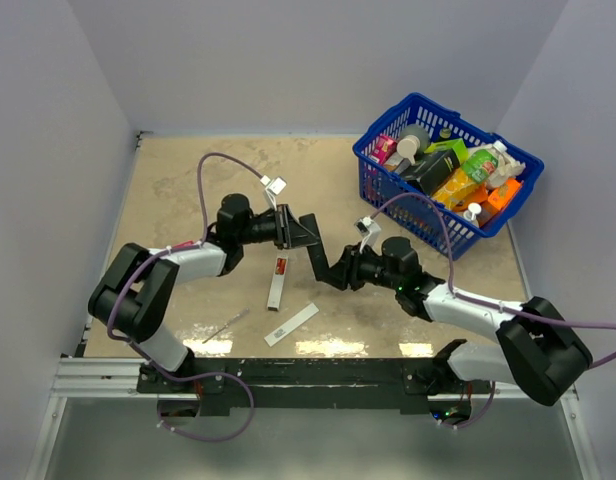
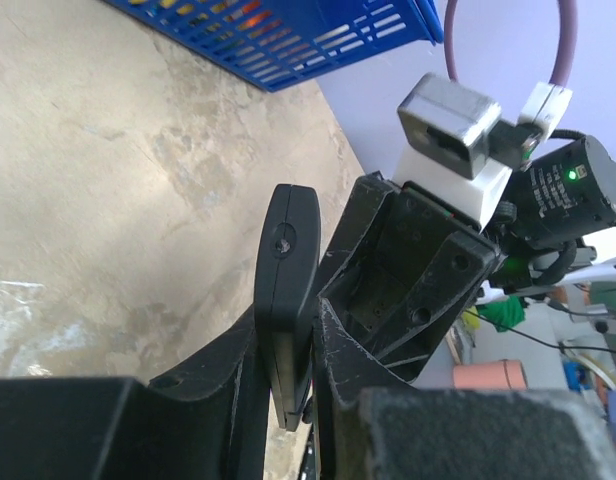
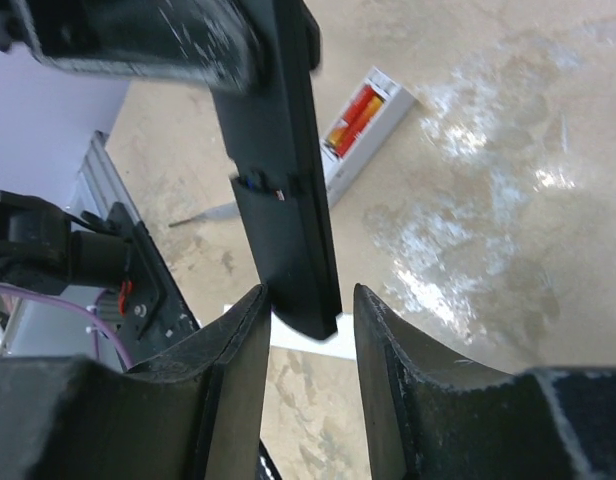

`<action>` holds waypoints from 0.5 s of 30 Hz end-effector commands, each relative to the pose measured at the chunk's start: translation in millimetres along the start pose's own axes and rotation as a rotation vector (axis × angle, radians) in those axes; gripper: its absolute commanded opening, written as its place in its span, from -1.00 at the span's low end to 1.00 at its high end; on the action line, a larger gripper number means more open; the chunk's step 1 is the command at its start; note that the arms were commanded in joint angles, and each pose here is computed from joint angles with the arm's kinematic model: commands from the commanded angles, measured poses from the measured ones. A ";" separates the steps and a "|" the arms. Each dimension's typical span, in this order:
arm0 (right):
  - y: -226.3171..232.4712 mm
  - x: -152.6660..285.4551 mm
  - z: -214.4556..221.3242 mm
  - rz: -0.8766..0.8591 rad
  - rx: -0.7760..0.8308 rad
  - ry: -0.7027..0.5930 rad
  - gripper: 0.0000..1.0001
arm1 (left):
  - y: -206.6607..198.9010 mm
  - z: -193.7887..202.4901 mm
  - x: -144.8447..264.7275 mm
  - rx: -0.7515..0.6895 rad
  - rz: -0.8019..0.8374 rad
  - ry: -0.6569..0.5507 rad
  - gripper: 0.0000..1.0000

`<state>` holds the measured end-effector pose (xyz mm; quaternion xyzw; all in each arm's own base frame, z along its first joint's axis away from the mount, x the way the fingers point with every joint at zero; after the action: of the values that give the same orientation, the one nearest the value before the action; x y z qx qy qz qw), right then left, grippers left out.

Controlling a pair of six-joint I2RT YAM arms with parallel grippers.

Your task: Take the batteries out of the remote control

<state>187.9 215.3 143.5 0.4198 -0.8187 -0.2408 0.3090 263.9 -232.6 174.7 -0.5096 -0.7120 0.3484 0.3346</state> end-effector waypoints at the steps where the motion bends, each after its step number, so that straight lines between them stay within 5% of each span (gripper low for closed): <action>1: -13.8 8.2 10.3 0.107 0.007 0.033 -0.17 | -5.4 -24.3 -3.5 -0.127 0.007 -0.067 -1.00; 7: -10.2 9.6 7.2 0.096 0.000 0.016 -0.27 | 3.7 -24.2 -4.5 -0.136 -0.063 -0.067 -1.00; 15: -4.8 11.4 -2.7 0.109 -0.007 -0.021 -0.17 | 17.9 -23.5 -4.4 -0.143 -0.186 -0.077 -1.00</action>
<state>181.2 204.0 132.6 0.3824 -0.8294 -0.2248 0.3396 278.2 -228.8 164.2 -0.4633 -0.7570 0.3152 0.3361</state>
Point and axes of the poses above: each gripper's point midway between its finger pads, its own x axis back along the fingers, its own y axis along the line the jaws close on, z = x × y, the point moved 8 cm from there along x, back along the fingers, and after that the axes turned 1 degree about x, right-handed, at the moved point
